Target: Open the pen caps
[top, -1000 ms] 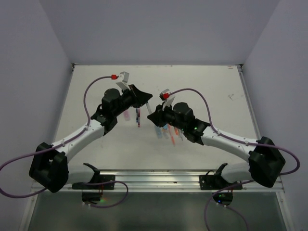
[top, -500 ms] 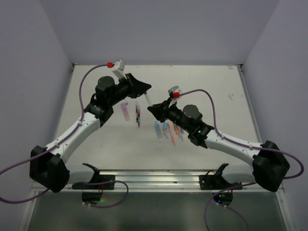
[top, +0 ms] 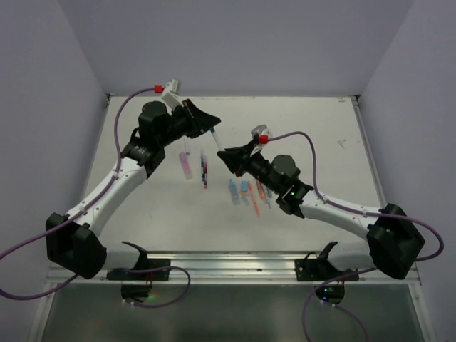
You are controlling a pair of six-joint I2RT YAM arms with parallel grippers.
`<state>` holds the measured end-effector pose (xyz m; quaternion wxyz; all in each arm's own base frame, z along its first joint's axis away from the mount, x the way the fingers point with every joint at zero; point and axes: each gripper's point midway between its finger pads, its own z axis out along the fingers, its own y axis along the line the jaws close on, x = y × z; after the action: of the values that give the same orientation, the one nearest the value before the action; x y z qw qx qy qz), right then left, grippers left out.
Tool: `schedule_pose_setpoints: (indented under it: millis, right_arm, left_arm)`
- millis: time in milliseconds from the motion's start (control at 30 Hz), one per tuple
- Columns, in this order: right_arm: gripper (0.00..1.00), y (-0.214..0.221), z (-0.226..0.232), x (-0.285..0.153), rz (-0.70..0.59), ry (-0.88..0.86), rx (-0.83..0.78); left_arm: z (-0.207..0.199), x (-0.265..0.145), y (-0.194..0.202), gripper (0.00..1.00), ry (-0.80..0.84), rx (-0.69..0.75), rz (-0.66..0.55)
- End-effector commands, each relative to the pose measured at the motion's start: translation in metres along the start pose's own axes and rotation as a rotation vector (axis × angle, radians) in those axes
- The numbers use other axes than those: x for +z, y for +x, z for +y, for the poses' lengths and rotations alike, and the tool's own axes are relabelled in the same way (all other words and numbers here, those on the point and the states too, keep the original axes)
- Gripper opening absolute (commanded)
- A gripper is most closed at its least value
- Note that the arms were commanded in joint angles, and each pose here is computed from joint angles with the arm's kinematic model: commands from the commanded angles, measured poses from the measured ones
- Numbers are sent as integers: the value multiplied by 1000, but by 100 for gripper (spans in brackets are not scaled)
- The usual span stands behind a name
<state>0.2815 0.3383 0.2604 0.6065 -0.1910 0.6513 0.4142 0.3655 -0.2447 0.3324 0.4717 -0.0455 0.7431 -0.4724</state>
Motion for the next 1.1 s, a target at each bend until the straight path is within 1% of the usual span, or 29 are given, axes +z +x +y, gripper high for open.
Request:
schedule_pose_setpoints:
  millis: [0,367,500,567,600,667,700,733,767,800,867,900,967,1000,1033,1067]
  right_arm:
    - [0,181,-13,-86,650,7,52]
    - [0,188,-7,-89,671,-37,62]
    - [0,181,-4,-88,655,-42,61]
    - [0,174,-2,-86,641,-45,58]
    - [0,167,-1,-82,626,-49,58]
    - [0,151,3,-76,583,-47,56]
    - [0,146,3,-73,565,-39,55]
    - [0,139,3,-71,545,-34,53]
    - [0,128,2,-66,511,-17,43]
    - [0,117,2,-63,479,-12,38]
    - [0,98,2,-55,424,8,30]
    - [0,88,0,-52,394,28,26]
    - [0,73,0,-45,344,42,28]
    - [0,67,-2,-43,320,61,29]
    - [0,60,-1,-39,292,59,31]
    - [0,54,-1,-36,272,64,35]
  left_arm:
    - [-82,-92,-238,0,108,117,-893]
    - [-91,-110,-268,0,97,134,-1025]
    - [-88,-106,-268,0,80,158,-1009]
    - [-81,-96,-258,0,59,175,-941]
    - [-79,-94,-253,11,51,183,-917]
    - [-60,-82,-230,22,20,190,-834]
    - [-61,-89,-225,35,23,191,-828]
    - [-55,-88,-215,41,18,194,-800]
    - [-35,-82,-198,47,-24,183,-756]
    - [-35,-90,-191,58,-23,184,-749]
    - [-24,-87,-172,66,-34,180,-692]
    - [-15,-85,-154,70,-35,176,-638]
    - [-6,-81,-134,72,-27,154,-576]
    - [5,-76,-119,74,-32,139,-533]
    - [8,-71,-104,75,-9,127,-474]
    - [10,-66,-94,75,10,106,-441]
